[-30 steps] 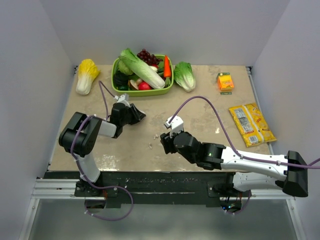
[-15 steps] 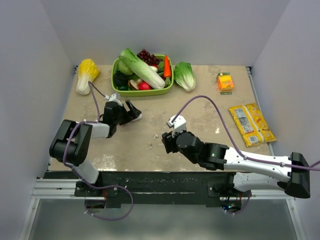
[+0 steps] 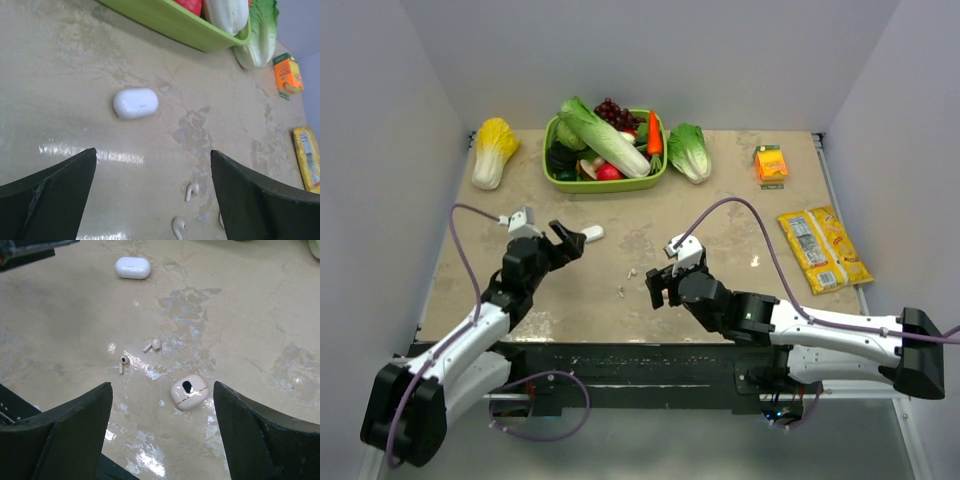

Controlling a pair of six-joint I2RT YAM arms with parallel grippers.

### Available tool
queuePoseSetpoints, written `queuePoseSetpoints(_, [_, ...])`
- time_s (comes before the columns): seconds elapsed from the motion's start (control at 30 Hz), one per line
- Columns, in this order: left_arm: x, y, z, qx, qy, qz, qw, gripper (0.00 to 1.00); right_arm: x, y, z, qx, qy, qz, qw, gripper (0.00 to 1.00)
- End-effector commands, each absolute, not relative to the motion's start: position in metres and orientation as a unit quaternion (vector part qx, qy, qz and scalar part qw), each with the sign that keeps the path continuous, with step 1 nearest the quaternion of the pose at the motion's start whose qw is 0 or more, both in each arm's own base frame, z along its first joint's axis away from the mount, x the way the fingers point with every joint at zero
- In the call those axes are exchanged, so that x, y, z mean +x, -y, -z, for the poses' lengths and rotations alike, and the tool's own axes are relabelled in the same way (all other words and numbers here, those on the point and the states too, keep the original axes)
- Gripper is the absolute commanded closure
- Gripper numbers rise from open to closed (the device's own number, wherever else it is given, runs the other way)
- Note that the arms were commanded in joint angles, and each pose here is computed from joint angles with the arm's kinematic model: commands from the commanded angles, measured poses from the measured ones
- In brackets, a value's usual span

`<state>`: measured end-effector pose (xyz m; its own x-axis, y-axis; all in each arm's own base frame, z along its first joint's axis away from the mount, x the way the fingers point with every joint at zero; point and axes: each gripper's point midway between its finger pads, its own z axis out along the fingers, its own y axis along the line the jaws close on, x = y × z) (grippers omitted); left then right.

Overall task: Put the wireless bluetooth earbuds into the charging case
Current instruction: Place the charging case at the center of the board, then move the charging case to the center of the board.

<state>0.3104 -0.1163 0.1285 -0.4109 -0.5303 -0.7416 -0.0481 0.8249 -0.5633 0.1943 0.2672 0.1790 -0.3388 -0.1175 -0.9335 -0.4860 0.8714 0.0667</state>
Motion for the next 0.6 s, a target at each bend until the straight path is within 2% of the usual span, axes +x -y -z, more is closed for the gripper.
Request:
queuePoseSetpoints(0.0, [0.271,0.127,-0.105,-0.205,-0.776,0.328,0.498,0.00,0.208,-0.270,-0.183,-0.129,-0.801,-0.180,0.557,0.16])
queuePoseSetpoints(0.07, [0.265,0.132,-0.105,-0.208,-0.773,0.343,0.492,0.00,0.211,-0.267,-0.171,-0.115,-0.817,-0.171,0.539,0.17])
queuePoseSetpoints(0.2, [0.260,0.143,-0.099,-0.180,-0.808,0.293,0.479,0.00,0.238,-0.238,-0.142,-0.061,-0.852,-0.173,0.491,0.21])
queuePoseSetpoints(0.27, [0.257,0.146,-0.097,-0.192,-0.809,0.297,0.470,0.00,0.240,-0.230,-0.128,-0.048,-0.859,-0.187,0.473,0.22])
queuePoseSetpoints(0.43, [0.242,0.162,-0.088,-0.174,-0.803,0.350,0.450,0.00,0.246,-0.212,-0.111,-0.028,-0.870,-0.162,0.465,0.27])
queuePoseSetpoints(0.47, [0.244,0.167,-0.099,-0.166,-0.785,0.376,0.464,0.00,0.247,-0.211,-0.107,-0.026,-0.871,-0.160,0.464,0.28])
queuePoseSetpoints(0.53, [0.227,0.176,-0.091,-0.146,-0.772,0.421,0.453,0.00,0.246,-0.210,-0.098,-0.028,-0.877,-0.156,0.454,0.37])
queuePoseSetpoints(0.57, [0.228,0.182,-0.117,-0.129,-0.736,0.460,0.480,0.00,0.246,-0.211,-0.094,-0.030,-0.879,-0.156,0.450,0.42])
